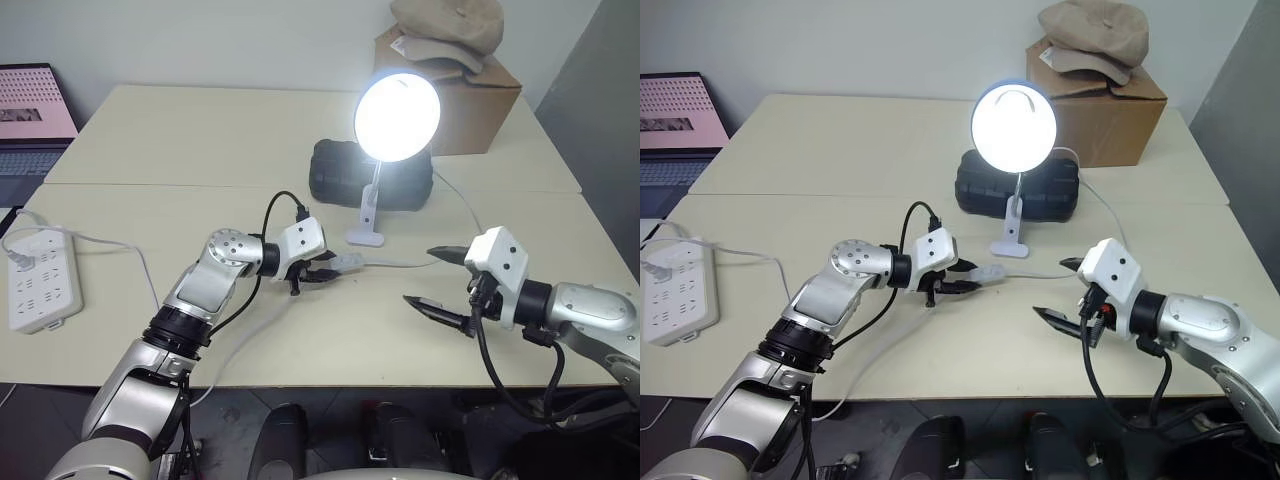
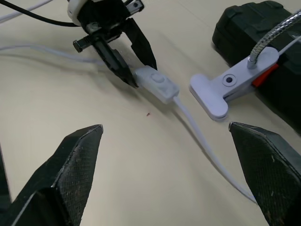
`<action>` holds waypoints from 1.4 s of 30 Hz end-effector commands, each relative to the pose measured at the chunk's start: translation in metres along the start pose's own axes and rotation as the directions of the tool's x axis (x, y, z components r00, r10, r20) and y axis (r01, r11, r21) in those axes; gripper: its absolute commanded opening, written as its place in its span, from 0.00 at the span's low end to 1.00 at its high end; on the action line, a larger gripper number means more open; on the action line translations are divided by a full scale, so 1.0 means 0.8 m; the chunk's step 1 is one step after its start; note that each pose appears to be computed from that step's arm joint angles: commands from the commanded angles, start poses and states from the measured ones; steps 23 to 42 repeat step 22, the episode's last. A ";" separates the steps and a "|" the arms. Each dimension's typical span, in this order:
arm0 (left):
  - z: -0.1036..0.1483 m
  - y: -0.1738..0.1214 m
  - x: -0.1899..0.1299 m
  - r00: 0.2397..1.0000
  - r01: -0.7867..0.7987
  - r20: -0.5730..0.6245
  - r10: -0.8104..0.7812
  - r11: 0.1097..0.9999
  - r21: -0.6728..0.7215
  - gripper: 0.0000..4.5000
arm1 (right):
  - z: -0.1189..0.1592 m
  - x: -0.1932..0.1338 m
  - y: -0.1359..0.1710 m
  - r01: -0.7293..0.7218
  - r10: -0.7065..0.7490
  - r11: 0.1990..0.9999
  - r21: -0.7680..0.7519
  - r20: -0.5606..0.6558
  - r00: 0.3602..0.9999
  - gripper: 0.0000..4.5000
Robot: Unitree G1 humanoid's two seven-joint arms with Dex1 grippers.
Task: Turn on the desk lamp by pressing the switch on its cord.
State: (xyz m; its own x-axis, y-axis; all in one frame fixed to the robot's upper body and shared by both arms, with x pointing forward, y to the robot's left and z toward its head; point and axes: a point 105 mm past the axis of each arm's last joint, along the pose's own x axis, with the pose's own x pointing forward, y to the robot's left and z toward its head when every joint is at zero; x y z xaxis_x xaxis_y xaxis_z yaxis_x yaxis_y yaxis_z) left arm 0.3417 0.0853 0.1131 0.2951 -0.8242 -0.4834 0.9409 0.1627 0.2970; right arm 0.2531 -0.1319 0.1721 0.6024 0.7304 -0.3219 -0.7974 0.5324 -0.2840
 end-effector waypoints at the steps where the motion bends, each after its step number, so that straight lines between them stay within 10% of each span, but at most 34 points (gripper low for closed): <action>1: 0.012 0.003 -0.018 0.999 -0.005 0.036 0.003 0.999 0.048 0.64 | 0.014 -0.007 -0.010 0.020 -0.018 0.999 -0.049 0.038 0.999 1.00; 9: 0.019 0.008 -0.092 0.984 -0.166 0.070 0.164 0.986 0.023 0.99 | 0.015 -0.005 -0.027 -0.028 0.033 0.994 -0.106 0.048 0.998 1.00; 19: 0.010 -0.033 -0.170 0.934 -0.329 0.064 0.350 0.918 -0.219 0.99 | 0.001 -0.019 -0.059 -0.060 0.063 0.990 -0.131 0.019 0.998 1.00; 42: 0.009 -0.041 -0.172 0.934 -0.322 0.073 0.350 0.913 -0.253 0.99 | 0.002 -0.016 -0.058 -0.070 0.073 0.988 -0.136 0.019 0.997 1.00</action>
